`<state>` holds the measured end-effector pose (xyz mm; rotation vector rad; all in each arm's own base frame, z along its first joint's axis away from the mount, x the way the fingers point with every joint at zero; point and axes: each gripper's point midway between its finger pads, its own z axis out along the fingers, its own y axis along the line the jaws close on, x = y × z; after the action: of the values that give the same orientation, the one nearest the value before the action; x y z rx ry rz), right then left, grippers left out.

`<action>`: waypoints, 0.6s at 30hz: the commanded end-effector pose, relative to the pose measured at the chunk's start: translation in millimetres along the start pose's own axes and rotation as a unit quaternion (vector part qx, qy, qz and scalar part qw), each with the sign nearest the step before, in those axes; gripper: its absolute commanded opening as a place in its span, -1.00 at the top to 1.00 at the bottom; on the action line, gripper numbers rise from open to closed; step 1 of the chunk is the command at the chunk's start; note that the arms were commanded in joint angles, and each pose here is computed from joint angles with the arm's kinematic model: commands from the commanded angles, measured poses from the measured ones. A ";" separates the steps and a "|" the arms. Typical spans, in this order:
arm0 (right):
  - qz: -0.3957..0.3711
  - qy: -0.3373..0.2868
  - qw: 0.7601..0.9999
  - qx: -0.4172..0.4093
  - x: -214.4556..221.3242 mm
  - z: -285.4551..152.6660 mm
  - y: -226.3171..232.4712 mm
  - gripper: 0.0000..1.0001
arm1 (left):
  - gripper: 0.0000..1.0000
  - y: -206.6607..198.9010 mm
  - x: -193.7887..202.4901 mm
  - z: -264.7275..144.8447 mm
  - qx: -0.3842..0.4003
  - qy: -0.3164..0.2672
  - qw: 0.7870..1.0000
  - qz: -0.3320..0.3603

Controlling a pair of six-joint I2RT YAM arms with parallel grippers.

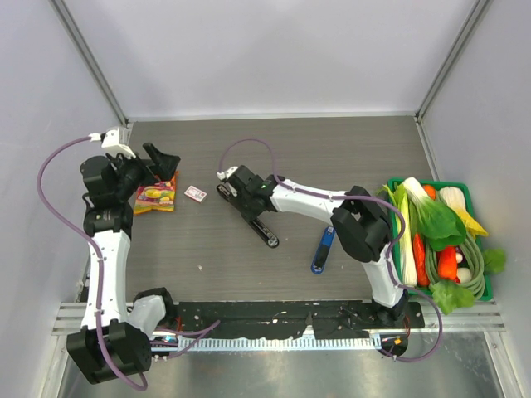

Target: Load the staples into the stapler

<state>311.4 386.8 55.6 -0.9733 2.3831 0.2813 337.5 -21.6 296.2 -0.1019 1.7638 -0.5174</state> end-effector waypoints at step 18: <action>0.096 -0.018 0.995 0.013 -3.8 2.9 7.0 0.99 | -1.00 -2.9 -2.9 7.1 0.024 -0.009 1.000 -0.004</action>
<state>309.8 379.6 42.7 -0.8285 2.4509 0.2407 342.4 -25.5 290.4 -0.1051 1.7695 -0.5607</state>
